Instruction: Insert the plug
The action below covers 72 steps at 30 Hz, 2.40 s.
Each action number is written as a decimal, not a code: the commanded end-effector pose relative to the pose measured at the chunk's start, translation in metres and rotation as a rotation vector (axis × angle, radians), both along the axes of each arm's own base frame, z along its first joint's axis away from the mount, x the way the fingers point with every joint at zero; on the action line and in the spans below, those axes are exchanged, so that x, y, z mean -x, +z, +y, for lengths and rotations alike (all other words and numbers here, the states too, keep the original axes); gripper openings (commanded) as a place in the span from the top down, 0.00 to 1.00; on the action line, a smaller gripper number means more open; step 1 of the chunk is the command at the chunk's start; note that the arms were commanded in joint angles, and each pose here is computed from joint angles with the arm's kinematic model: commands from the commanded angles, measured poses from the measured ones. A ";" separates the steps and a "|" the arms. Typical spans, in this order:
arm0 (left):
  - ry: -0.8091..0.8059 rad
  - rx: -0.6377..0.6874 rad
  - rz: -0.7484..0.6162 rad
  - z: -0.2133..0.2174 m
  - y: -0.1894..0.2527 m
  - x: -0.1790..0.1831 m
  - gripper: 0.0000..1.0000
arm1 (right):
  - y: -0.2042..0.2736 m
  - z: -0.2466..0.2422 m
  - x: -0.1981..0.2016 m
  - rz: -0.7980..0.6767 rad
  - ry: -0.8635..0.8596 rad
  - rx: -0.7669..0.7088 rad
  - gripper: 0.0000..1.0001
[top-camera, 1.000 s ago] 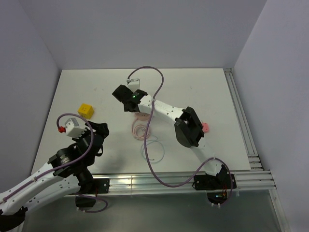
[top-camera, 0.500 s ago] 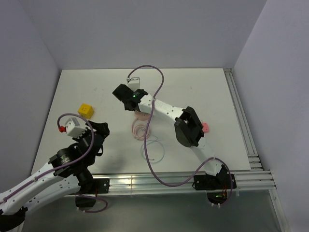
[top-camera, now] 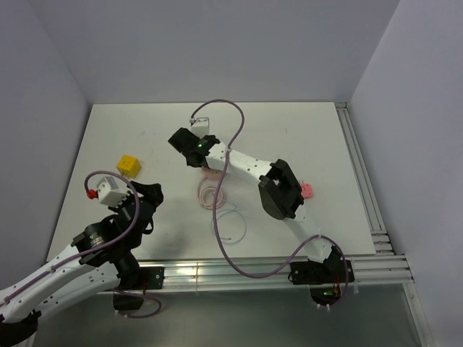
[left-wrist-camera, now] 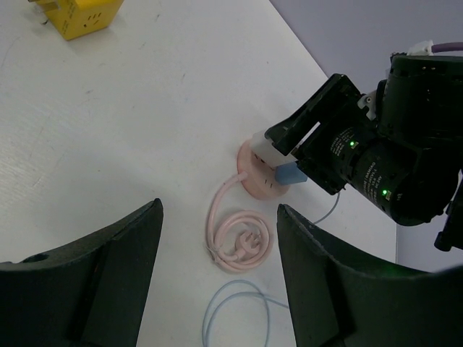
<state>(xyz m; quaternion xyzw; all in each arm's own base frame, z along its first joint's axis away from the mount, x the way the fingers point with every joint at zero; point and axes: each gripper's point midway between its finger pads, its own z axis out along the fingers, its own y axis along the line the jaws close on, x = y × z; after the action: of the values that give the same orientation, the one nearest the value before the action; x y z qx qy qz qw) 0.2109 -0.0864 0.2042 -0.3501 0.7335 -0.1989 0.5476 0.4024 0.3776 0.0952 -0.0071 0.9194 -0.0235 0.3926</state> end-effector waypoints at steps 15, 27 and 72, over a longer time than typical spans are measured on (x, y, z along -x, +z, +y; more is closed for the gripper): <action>0.005 0.013 -0.012 0.004 0.002 0.001 0.31 | -0.050 -0.014 0.020 0.066 -0.023 0.049 1.00; -0.006 0.028 -0.010 0.002 0.001 0.002 0.32 | -0.103 -0.021 0.050 0.223 0.022 0.080 1.00; -0.058 0.030 0.001 -0.008 0.004 0.003 0.33 | -0.158 -0.044 0.090 0.469 0.119 0.168 1.00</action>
<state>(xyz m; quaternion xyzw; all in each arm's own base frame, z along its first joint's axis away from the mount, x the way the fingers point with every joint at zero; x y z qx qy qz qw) 0.2061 -0.0904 0.2020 -0.3454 0.7388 -0.2207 0.5349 0.4022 0.3863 0.0665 -0.0181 0.9175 0.0403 0.3953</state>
